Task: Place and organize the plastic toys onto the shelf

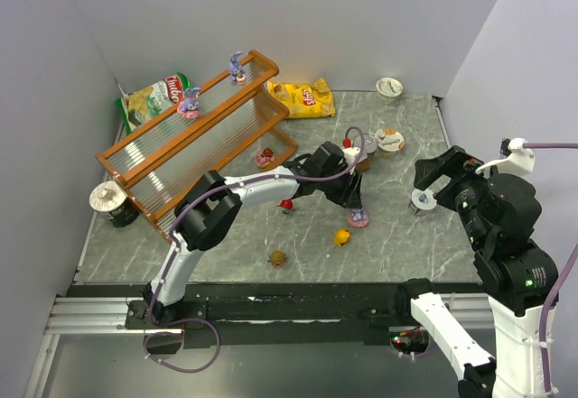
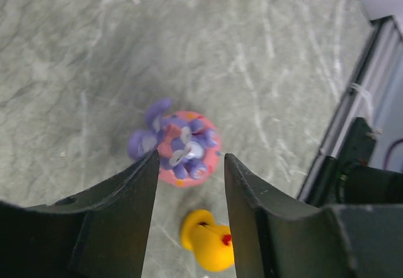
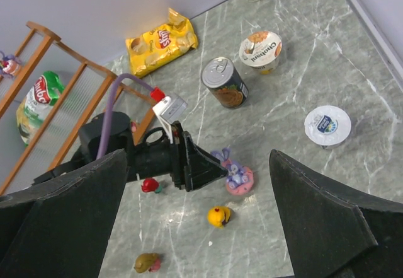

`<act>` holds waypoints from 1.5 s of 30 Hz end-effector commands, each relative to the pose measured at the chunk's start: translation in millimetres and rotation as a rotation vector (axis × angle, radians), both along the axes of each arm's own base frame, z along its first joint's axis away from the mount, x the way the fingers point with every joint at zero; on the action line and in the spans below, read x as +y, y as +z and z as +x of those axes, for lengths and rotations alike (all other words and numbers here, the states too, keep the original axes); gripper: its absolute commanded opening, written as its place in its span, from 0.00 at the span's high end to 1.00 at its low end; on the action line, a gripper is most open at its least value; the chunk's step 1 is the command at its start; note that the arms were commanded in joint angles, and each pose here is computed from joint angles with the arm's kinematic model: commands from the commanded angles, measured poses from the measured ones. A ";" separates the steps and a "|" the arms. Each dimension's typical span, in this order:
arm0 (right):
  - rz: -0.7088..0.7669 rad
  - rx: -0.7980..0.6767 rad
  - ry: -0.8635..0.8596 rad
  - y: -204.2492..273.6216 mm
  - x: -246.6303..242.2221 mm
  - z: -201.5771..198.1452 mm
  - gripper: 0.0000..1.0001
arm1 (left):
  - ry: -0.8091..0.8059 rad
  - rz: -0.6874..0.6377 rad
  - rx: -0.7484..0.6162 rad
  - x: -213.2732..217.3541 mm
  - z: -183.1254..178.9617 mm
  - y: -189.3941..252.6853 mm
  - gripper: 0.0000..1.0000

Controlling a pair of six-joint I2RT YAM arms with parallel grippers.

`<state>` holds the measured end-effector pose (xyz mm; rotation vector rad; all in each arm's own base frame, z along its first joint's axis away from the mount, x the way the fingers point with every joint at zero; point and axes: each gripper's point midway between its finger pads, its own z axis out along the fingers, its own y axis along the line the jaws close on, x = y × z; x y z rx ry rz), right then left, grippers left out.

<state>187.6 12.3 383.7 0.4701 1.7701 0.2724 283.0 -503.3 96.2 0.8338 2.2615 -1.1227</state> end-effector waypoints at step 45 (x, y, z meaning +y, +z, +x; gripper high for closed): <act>-0.018 0.040 -0.014 -22.2 -2.1 5.9 0.00 | -0.151 -0.141 -0.106 -17.0 21.8 19.3 0.54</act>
